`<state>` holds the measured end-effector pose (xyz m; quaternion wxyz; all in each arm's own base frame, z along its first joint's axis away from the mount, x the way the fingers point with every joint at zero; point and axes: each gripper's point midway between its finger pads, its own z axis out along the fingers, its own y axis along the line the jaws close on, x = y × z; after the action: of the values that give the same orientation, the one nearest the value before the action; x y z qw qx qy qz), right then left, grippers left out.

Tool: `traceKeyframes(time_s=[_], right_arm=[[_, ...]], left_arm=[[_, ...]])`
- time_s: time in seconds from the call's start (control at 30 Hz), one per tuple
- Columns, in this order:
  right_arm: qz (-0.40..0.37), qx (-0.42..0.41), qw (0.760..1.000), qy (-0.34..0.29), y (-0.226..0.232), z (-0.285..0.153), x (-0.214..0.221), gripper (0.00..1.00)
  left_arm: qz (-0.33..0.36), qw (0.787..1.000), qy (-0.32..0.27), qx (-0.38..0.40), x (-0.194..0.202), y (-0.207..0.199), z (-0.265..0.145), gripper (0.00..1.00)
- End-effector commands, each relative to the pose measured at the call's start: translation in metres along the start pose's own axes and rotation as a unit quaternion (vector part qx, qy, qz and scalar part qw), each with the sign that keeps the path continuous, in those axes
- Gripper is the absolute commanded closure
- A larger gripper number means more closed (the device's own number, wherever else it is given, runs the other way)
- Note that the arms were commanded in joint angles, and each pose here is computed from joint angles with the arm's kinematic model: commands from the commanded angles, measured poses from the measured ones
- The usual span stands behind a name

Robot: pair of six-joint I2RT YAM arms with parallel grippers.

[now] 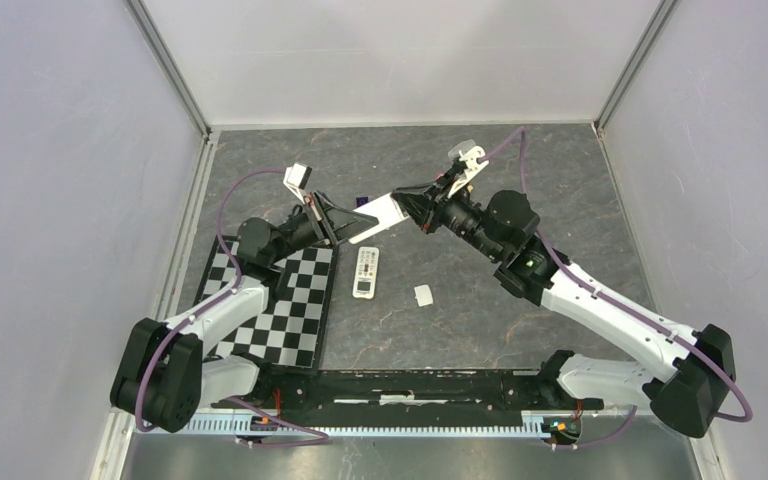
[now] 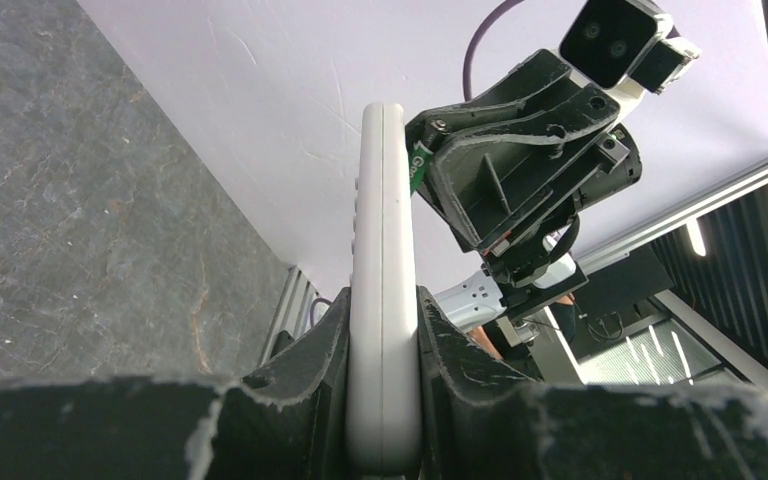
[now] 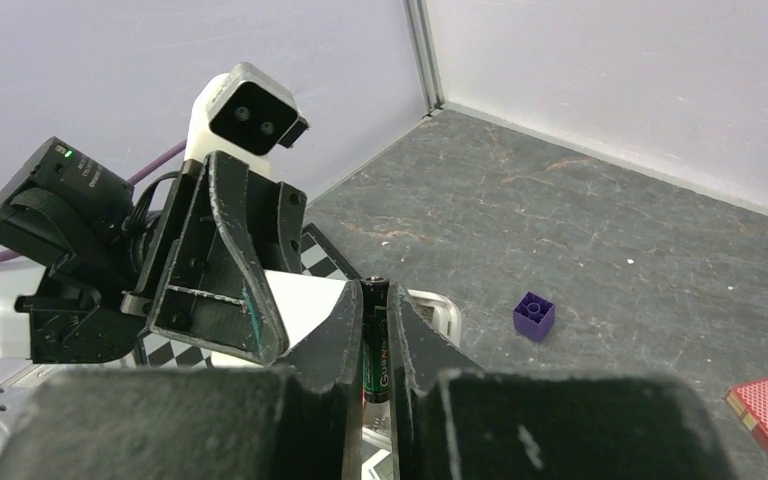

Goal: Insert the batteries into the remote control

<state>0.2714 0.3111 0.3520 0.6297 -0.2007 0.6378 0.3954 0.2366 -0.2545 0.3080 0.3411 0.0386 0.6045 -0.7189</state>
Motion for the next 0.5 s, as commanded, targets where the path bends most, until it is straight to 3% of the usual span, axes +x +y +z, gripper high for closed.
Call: traceKeyframes(time_s=[0.0,0.17,0.47], right_arm=[[-0.005,0.016,1.0,-0.025,-0.003,0.002,-0.009,0.93],[-0.018,0.033,0.999,-0.028,-0.01,0.002,-0.01,0.88],[-0.011,0.024,0.999,-0.034,-0.005,0.0,-0.02,0.46]], left_arm=[[0.016,0.999,-0.017,0.036,-0.007,-0.023,0.0,0.98],[0.013,0.998,-0.022,0.049,-0.009,-0.03,-0.001,0.98],[0.039,0.995,-0.045,0.084,-0.027,-0.046,0.008,0.98]])
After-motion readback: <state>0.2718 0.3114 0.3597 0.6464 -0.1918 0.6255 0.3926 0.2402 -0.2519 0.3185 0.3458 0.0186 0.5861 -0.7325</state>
